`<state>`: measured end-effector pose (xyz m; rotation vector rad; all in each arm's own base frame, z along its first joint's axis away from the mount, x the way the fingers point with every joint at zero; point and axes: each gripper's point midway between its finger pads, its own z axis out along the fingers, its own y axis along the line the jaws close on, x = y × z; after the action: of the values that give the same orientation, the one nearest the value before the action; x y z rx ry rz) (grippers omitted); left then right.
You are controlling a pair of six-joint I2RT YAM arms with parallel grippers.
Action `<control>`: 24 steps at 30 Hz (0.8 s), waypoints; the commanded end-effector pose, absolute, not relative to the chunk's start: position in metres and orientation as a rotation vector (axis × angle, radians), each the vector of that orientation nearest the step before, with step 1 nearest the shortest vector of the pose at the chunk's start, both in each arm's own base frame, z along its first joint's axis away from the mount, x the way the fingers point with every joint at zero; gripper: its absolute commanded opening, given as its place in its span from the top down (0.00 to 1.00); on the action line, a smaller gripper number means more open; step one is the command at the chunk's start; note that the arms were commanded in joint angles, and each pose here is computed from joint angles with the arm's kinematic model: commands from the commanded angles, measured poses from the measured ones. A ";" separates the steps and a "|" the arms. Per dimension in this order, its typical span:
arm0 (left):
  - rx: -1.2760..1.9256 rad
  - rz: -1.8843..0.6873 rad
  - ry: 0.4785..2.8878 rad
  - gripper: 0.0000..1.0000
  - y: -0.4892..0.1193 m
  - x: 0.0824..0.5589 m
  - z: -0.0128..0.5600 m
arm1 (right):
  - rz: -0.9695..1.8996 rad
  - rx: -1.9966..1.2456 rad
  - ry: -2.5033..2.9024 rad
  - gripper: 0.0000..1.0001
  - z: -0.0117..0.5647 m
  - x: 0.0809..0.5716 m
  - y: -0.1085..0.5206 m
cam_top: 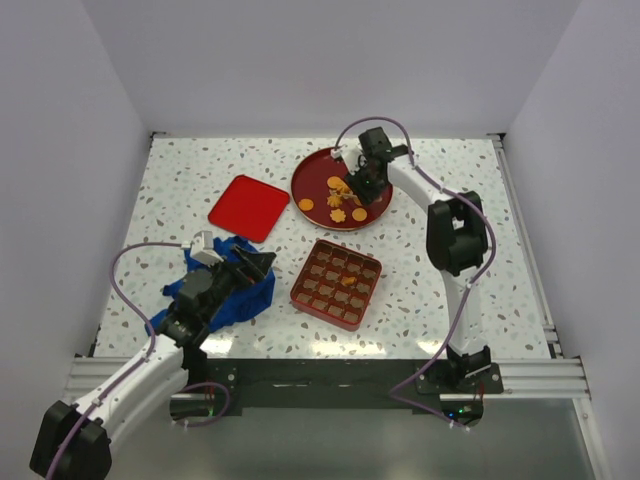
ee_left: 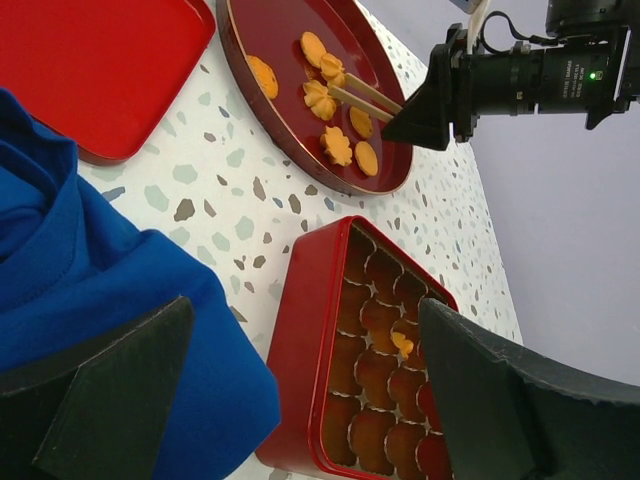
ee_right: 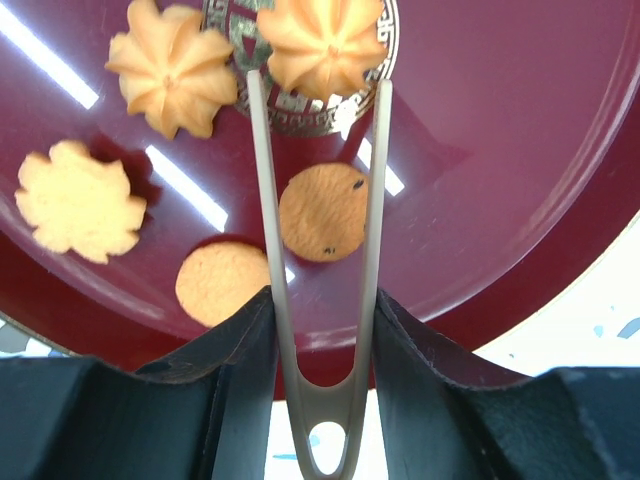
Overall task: Pack the cookies
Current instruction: Pick up the fake cookies from the plate.
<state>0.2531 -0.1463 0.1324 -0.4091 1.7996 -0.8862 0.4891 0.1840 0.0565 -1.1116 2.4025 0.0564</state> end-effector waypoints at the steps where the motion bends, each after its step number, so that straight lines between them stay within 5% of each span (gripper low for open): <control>1: -0.372 -0.911 1.710 0.00 -0.149 0.262 0.165 | 0.026 -1.107 2.337 0.58 0.069 0.508 0.191; 15: -0.374 -0.911 1.710 0.00 -0.148 0.262 0.164 | 0.040 -1.105 2.341 0.57 0.065 0.515 0.197; 24: -0.374 -0.918 1.706 0.00 -0.149 0.262 0.165 | 0.052 -1.092 2.297 0.78 0.083 0.511 0.198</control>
<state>0.2548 -0.1467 0.1343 -0.4082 1.7935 -0.8905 0.5039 0.1907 0.0456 -1.1156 2.3958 0.0524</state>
